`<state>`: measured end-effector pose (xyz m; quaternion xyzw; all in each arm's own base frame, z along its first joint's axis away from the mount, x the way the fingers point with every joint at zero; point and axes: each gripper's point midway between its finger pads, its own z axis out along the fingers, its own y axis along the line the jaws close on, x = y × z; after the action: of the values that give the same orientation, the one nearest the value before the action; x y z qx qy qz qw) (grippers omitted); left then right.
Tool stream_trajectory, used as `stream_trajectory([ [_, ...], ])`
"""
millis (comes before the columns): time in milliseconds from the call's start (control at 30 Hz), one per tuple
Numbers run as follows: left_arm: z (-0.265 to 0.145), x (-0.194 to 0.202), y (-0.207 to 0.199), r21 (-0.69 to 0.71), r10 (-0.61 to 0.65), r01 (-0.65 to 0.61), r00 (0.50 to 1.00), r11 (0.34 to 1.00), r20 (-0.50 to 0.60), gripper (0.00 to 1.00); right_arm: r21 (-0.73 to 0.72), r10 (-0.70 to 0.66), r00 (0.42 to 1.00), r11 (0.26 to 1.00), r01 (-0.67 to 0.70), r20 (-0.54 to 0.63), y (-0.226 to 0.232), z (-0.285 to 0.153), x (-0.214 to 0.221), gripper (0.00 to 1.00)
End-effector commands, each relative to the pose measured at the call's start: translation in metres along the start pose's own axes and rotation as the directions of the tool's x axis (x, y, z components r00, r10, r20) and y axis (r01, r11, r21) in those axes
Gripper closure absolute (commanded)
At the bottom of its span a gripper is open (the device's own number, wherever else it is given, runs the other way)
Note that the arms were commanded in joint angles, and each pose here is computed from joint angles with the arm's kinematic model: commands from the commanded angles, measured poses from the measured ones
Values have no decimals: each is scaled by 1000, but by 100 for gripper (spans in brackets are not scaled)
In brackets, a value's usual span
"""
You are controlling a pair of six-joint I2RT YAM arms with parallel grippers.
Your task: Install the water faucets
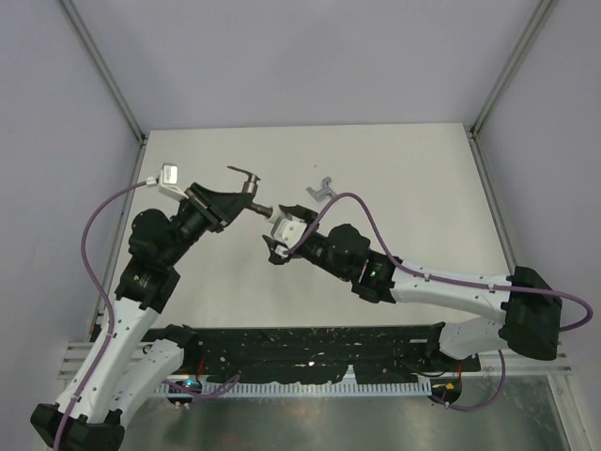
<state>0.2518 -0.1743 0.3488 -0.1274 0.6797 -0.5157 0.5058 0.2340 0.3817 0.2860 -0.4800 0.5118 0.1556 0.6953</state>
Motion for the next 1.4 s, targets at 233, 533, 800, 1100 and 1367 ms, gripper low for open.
stream_trajectory([
  [233, -14, -20, -77, 286, 22, -32, 999, 958, 38, 100, 113, 22, 999, 993, -25, 23, -29, 9, -2, 40],
  [533, -18, -20, -100, 419, 244, -267, 964, 868, 109, 100, -382, 364, 925, 874, -299, 107, 0, -17, -55, 80],
  [800, -34, -9, -128, 594, 515, -603, 788, 533, 338, 100, -727, 722, 686, 425, -540, -88, -7, -53, -93, 95],
  [1100, -28, -17, -129, 577, 538, -628, 767, 522, 349, 100, -672, 825, 515, 247, -698, -233, -27, -51, -86, 65],
  [1367, -14, -42, -66, 222, 431, -473, 876, 852, 215, 100, -380, 649, 760, 693, -613, -41, -60, -46, -45, 10],
])
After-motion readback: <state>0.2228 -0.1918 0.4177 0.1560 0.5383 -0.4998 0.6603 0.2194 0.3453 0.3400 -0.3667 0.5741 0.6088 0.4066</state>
